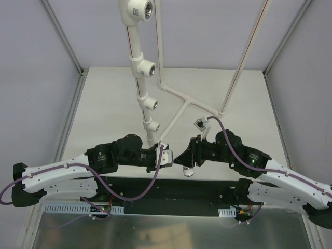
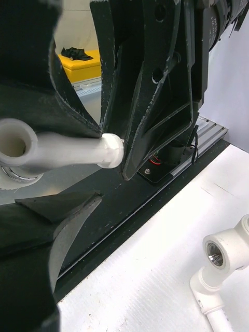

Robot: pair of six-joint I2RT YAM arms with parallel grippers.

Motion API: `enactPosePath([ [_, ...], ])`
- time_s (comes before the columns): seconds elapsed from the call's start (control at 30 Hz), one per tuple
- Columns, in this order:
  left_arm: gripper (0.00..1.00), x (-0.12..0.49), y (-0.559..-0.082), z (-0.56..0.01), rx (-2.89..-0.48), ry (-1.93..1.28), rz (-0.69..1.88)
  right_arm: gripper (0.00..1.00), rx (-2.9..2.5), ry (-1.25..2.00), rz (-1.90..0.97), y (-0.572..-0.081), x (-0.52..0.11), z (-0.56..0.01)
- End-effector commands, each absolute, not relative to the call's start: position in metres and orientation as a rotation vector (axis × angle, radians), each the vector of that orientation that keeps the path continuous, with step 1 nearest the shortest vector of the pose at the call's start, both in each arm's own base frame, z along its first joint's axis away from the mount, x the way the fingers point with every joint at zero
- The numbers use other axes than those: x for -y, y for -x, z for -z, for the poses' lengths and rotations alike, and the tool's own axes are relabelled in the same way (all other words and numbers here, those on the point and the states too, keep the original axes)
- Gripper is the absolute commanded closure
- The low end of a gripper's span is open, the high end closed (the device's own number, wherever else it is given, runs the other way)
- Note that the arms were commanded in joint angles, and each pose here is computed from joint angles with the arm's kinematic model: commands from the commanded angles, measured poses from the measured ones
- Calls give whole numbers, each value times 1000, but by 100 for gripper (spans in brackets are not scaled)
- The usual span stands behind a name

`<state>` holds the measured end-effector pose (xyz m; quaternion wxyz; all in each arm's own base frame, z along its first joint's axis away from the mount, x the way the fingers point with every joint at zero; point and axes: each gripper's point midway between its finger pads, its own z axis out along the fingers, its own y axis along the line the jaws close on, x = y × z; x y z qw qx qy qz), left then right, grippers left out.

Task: Install the water faucets
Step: Pick up the water faucet from the center of the board.

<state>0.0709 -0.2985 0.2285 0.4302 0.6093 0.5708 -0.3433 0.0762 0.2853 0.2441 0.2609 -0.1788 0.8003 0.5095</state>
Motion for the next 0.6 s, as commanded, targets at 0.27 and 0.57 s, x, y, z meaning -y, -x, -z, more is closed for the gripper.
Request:
enactPosePath([
  [0.27,100,314,-63,-258,-1306,-1548,919,63,-2102,513,-1478,-70,-295,-269],
  [0.57,100,313,-71,-260,-1317,-1526,878,58,-2126,523,-1480,-66,-291,-264],
])
